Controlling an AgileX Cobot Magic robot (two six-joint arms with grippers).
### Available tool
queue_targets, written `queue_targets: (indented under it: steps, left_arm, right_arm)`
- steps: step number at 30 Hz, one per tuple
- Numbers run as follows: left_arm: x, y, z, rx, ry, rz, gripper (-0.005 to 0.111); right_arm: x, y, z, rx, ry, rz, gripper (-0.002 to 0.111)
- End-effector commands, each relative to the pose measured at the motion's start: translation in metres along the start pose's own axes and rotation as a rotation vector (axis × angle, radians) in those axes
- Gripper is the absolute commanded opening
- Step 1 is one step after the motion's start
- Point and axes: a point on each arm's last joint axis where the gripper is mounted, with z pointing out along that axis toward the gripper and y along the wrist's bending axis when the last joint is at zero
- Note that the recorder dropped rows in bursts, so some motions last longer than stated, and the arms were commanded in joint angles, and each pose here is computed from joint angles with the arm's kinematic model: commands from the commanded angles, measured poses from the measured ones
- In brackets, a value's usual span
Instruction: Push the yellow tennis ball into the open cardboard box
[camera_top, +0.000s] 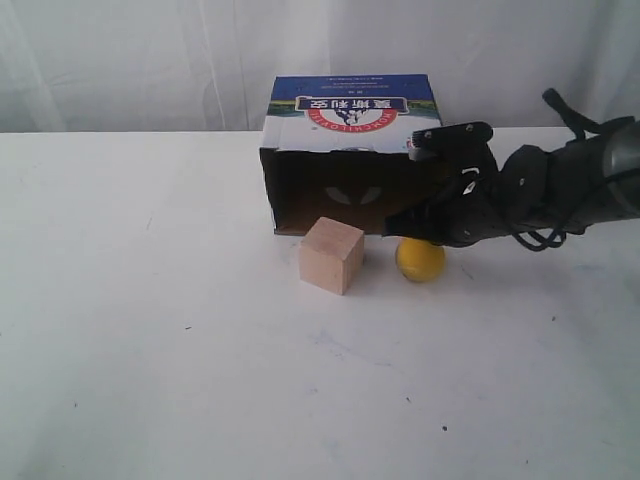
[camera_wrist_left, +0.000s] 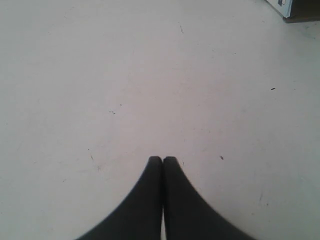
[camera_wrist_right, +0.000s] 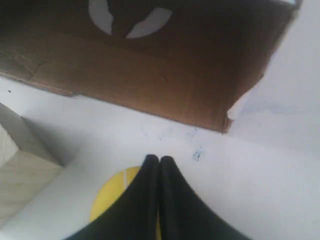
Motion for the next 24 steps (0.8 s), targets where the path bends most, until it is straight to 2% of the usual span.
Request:
queue_targets:
  steps: [1,5,9,15,24]
  left_arm:
    - [0.0,0.0,0.0,0.005,-0.004,-0.006,0.0]
    - [0.0,0.0,0.0,0.005,-0.004,-0.006,0.0]
    - [0.0,0.0,0.0,0.005,-0.004,-0.006,0.0]
    - [0.0,0.0,0.0,0.005,-0.004,-0.006,0.0]
    - [0.0,0.0,0.0,0.005,-0.004,-0.006,0.0]
  right_arm:
    - [-0.015,0.001,0.003,-0.006,-0.032,0.003,0.0]
    - [-0.034,0.005,-0.016,-0.029,-0.063,-0.009,0.0]
    - [-0.01,0.01,-0.016,-0.088,0.157,-0.015,0.0]
    - [-0.003,0.002,0.017,-0.017,0.05,-0.001,0.0]
    - [0.0,-0.005,0.038,0.039,-0.053,-0.001,0.0]
